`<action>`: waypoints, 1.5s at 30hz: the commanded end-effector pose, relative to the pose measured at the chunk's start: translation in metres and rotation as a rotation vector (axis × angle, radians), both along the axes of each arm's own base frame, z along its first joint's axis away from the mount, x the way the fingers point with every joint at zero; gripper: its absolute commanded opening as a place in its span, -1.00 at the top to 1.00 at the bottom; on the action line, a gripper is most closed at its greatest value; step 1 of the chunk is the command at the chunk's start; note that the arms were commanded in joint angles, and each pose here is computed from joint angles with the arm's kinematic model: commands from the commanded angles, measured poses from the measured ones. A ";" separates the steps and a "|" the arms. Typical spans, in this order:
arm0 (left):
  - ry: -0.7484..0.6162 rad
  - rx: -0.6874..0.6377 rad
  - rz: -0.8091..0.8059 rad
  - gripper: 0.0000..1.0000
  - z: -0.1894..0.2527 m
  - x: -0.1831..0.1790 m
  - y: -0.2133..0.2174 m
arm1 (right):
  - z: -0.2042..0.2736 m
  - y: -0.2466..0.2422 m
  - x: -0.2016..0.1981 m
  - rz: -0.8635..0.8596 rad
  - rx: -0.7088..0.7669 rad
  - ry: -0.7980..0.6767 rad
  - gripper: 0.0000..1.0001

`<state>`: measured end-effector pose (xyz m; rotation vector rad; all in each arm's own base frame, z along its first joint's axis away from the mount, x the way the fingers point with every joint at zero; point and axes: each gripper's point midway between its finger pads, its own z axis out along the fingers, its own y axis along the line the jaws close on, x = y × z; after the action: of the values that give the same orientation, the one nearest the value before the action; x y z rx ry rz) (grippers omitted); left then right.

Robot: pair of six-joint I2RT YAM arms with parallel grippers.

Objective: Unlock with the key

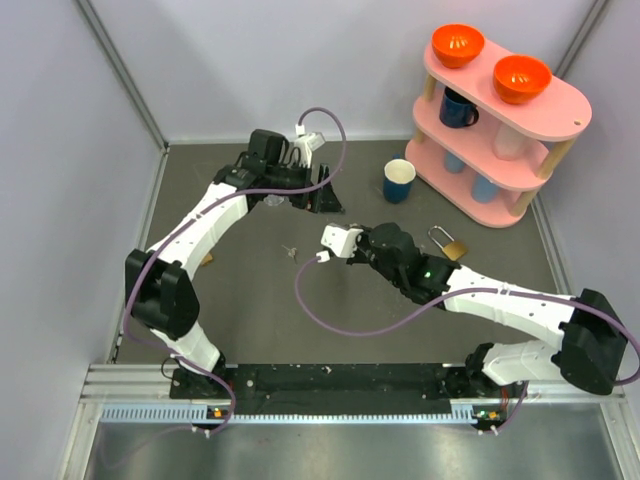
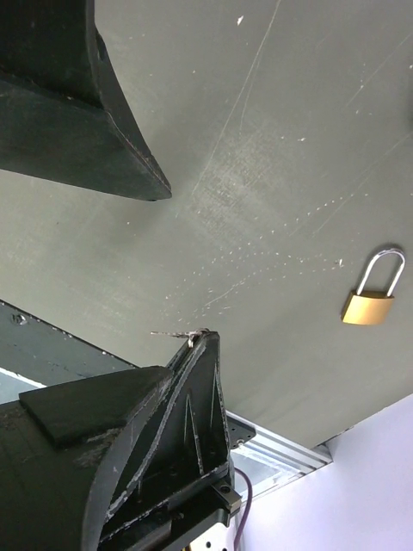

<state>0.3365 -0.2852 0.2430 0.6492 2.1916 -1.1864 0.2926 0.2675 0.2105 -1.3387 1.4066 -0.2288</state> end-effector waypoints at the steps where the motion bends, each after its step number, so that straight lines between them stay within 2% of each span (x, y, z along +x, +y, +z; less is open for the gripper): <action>1: -0.054 -0.039 -0.027 -0.63 0.015 -0.005 -0.009 | 0.038 0.012 0.006 -0.028 0.083 -0.081 1.00; 5: -0.055 -0.034 -0.042 -0.58 0.011 -0.010 -0.014 | 0.044 0.013 0.006 -0.031 0.094 -0.094 1.00; 11: -0.051 -0.033 -0.060 -0.28 0.008 -0.012 -0.019 | 0.047 0.012 0.005 -0.031 0.107 -0.101 1.00; 17: -0.048 -0.032 -0.078 -0.26 0.008 -0.014 -0.025 | 0.045 0.015 0.004 -0.025 0.101 -0.098 1.00; 23: -0.040 -0.026 -0.094 -0.01 0.004 -0.017 -0.029 | 0.047 0.017 0.003 -0.027 0.105 -0.107 1.00; 25: -0.042 -0.026 -0.098 0.15 0.005 -0.018 -0.030 | 0.047 0.017 0.003 -0.027 0.105 -0.108 1.00; 29: -0.046 -0.022 -0.109 0.26 0.003 -0.020 -0.033 | 0.048 0.017 0.003 -0.029 0.106 -0.109 1.00; 39: -0.045 -0.012 -0.108 0.41 0.000 -0.018 -0.033 | 0.047 0.017 0.003 -0.026 0.103 -0.110 1.00; 42: -0.047 -0.014 -0.111 0.41 0.001 -0.019 -0.033 | 0.046 0.016 0.004 -0.031 0.098 -0.113 1.00; 45: -0.048 -0.023 -0.121 0.28 0.003 -0.021 -0.034 | 0.046 0.015 0.005 -0.041 0.101 -0.126 1.00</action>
<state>0.3136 -0.3136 0.2301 0.7544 2.1959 -1.2297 0.2922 0.2735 0.2239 -1.2881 1.3732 -0.2593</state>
